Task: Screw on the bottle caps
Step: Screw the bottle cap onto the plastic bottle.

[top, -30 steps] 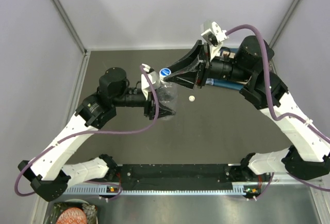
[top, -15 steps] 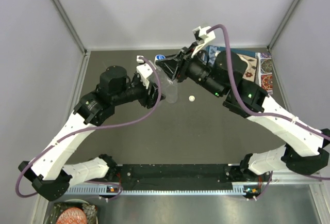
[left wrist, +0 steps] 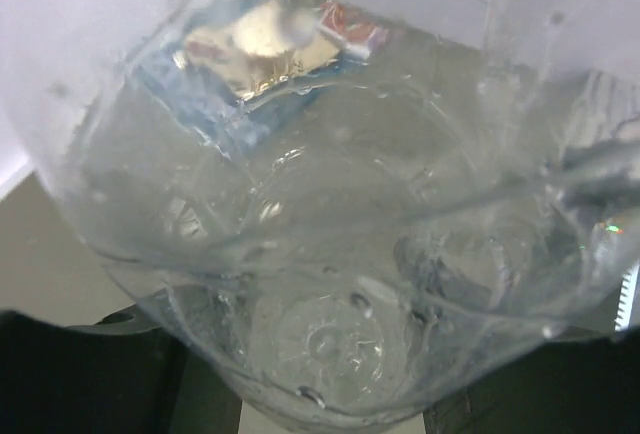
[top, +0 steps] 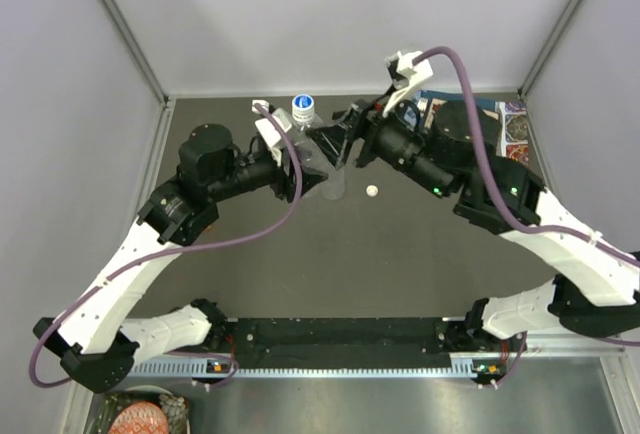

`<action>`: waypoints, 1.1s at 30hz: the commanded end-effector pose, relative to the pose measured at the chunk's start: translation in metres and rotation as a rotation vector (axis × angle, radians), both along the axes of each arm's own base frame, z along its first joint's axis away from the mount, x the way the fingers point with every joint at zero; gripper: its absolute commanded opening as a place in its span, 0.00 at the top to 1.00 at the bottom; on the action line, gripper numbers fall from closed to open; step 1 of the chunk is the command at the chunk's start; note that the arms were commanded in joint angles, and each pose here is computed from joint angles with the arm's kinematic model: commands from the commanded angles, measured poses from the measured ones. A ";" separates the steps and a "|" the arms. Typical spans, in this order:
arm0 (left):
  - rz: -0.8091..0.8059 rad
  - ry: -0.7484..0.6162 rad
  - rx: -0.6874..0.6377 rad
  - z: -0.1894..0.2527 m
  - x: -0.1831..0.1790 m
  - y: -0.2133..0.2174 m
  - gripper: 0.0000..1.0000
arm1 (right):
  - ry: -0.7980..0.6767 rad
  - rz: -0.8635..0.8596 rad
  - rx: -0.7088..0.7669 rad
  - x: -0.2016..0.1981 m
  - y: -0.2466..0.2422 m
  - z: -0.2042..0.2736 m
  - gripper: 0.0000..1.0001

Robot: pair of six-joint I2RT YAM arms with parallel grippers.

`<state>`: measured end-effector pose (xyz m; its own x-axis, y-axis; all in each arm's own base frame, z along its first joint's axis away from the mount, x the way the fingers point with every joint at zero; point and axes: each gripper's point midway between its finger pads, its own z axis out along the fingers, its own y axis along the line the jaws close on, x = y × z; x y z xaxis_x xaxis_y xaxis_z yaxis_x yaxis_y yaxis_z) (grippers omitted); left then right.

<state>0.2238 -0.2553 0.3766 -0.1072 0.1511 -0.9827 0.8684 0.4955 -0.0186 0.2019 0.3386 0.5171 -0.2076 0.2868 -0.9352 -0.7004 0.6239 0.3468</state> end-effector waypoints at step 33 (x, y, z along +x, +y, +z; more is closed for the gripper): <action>-0.832 0.036 -0.153 0.010 -0.127 -0.032 0.95 | -0.371 0.975 0.001 -0.100 -0.008 0.055 0.26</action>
